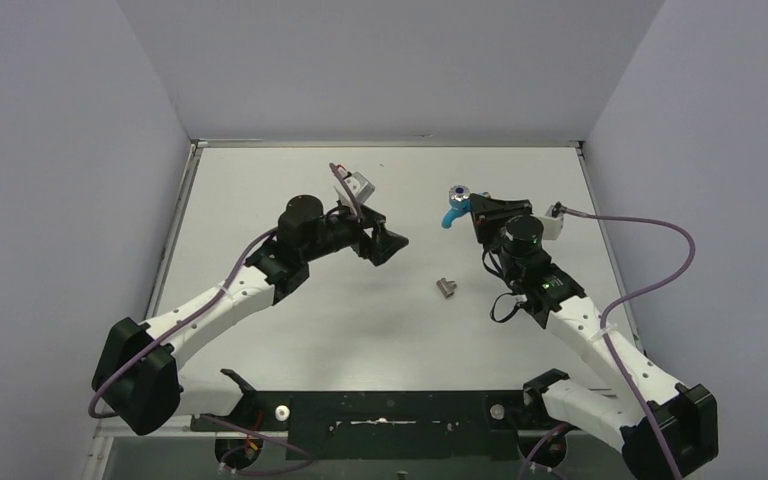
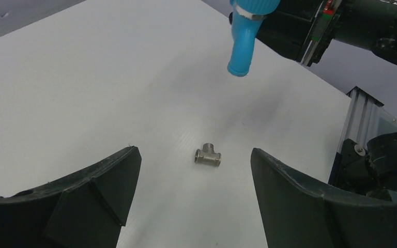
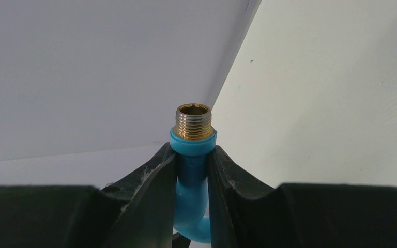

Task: Install the water faucets
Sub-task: Pick up the water faucet from the center of the board.

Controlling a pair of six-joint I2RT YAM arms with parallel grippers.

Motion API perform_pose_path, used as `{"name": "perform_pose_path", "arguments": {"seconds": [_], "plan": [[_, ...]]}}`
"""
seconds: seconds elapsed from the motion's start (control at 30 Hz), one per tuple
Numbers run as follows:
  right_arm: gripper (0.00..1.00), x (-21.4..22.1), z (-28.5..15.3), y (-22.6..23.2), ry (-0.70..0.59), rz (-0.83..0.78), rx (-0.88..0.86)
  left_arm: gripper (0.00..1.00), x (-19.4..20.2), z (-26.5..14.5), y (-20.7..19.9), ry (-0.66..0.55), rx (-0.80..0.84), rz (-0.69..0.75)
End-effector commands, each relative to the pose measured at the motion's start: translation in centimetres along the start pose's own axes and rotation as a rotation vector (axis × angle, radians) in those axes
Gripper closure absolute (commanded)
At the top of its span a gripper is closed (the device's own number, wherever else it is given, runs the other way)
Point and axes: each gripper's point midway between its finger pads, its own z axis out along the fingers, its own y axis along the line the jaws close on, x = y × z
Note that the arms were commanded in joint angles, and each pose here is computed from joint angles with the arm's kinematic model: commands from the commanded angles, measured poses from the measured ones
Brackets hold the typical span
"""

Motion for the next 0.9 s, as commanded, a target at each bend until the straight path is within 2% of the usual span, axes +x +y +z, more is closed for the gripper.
{"name": "perform_pose_path", "arguments": {"seconds": [0.0, 0.33, 0.7, 0.87], "plan": [[1.00, 0.6, -0.4, 3.8, -0.018, 0.154, -0.102, 0.22, -5.3, 0.9, -2.5, -0.127, 0.101, 0.182], [1.00, 4.2, -1.3, 5.6, 0.074, 0.162, -0.125, 0.24, -5.7, 2.0, -3.4, -0.114, 0.151, 0.245], [1.00, 6.5, -1.5, 6.9, 0.133, 0.168, -0.156, 0.25, -5.2, 3.7, -2.9, -0.085, 0.117, 0.287], [1.00, 7.0, -2.2, 8.0, 0.155, 0.170, -0.183, 0.37, -5.2, 4.6, -1.3, -0.069, 0.022, 0.318]]}}
